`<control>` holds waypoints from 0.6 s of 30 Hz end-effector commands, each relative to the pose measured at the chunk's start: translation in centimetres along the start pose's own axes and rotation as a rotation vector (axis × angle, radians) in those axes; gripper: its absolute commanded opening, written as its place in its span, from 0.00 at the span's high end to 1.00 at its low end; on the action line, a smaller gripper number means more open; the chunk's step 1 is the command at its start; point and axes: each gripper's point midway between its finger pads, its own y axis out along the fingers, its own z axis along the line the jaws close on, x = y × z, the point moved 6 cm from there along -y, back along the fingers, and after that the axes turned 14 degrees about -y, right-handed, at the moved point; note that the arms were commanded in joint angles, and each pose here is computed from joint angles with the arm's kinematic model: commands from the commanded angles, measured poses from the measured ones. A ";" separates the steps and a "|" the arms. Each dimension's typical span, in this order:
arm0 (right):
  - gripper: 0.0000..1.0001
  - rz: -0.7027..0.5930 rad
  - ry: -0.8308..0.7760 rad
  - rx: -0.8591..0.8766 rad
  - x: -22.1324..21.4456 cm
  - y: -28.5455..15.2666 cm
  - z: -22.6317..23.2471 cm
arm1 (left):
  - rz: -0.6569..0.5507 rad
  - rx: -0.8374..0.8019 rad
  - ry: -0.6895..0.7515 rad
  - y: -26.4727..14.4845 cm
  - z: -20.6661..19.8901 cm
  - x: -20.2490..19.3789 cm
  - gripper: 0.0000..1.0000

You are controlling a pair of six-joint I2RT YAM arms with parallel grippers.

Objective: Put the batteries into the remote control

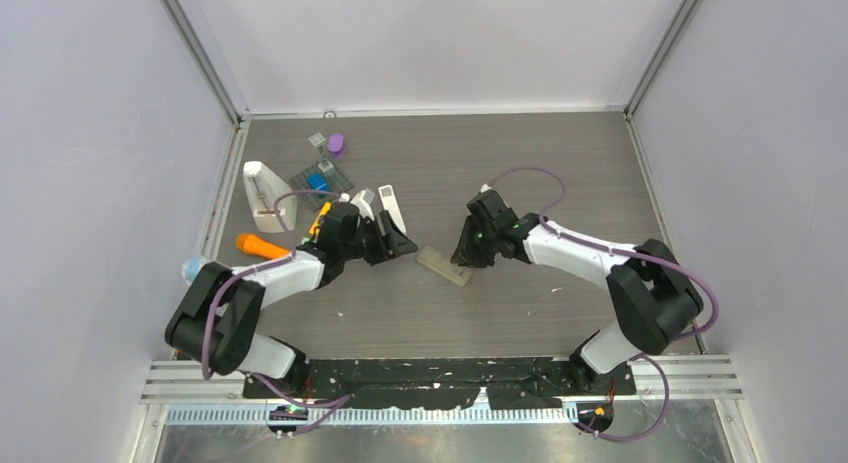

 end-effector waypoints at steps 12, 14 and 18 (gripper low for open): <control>0.08 0.005 -0.906 0.054 2.5 -2.6 0.8 | -0.420 -0.011 0.194 -9.1 -6.0 4.7 0.08; 0.06 0.036 -0.972 0.054 2.2 -1.9 0.9 | -0.456 0.014 0.186 -10.1 -5.9 5.0 0.01; 0.07 0.110 -1.082 0.045 1.3 0.2 1.5 | -0.489 0.018 0.194 -11.7 -6.1 5.2 0.00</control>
